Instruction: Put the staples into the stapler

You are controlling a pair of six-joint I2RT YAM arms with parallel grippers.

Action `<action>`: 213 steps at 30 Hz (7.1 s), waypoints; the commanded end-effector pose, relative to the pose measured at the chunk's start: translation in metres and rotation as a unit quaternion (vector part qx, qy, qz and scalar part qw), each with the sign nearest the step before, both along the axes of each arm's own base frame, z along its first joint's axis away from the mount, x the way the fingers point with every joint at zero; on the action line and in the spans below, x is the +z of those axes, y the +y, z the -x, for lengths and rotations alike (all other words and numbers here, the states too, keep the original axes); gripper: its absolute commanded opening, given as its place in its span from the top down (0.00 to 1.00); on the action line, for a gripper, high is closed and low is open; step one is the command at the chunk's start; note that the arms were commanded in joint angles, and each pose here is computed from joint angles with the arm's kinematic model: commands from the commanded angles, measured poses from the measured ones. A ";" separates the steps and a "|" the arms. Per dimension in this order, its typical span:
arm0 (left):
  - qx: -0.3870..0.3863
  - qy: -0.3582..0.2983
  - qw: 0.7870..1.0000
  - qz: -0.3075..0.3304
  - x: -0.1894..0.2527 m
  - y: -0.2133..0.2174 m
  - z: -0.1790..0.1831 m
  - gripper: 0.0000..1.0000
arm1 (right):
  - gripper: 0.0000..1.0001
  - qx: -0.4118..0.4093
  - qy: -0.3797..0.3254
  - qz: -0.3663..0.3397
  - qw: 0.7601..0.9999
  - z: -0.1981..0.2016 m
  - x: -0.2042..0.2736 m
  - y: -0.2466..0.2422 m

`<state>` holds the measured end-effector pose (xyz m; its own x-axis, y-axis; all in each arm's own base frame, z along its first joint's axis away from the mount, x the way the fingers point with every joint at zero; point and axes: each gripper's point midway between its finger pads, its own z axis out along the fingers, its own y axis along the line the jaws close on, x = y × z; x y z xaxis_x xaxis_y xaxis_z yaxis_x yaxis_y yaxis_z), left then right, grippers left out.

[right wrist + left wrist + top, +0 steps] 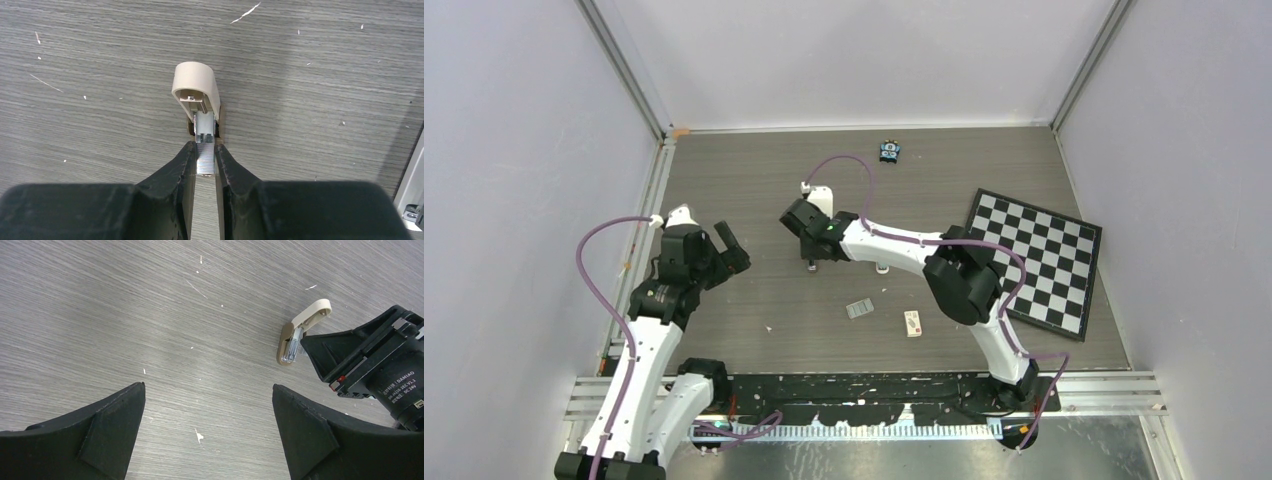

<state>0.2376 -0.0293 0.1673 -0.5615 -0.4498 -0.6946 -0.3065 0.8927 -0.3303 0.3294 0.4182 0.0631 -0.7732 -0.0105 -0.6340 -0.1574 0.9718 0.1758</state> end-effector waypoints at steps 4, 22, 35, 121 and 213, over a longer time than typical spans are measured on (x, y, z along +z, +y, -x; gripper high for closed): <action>-0.006 -0.020 1.000 -0.011 0.017 0.003 -0.004 0.00 | 0.75 -0.014 -0.025 -0.018 0.999 -0.011 0.017 0.010; -0.003 -0.022 1.000 -0.016 0.020 0.005 -0.004 0.00 | 0.76 -0.010 -0.021 -0.010 1.000 -0.008 0.011 0.014; -0.002 -0.022 1.000 -0.017 0.021 0.006 -0.004 0.00 | 0.76 -0.001 -0.021 0.008 1.000 -0.005 0.004 0.013; 0.001 -0.022 1.000 -0.022 0.023 0.007 -0.004 0.00 | 0.76 0.002 -0.024 0.009 1.000 -0.009 0.000 0.017; -0.008 -0.019 1.000 -0.021 0.023 0.005 -0.005 0.00 | 0.59 -0.017 -0.012 -0.035 0.999 -0.028 0.000 -0.001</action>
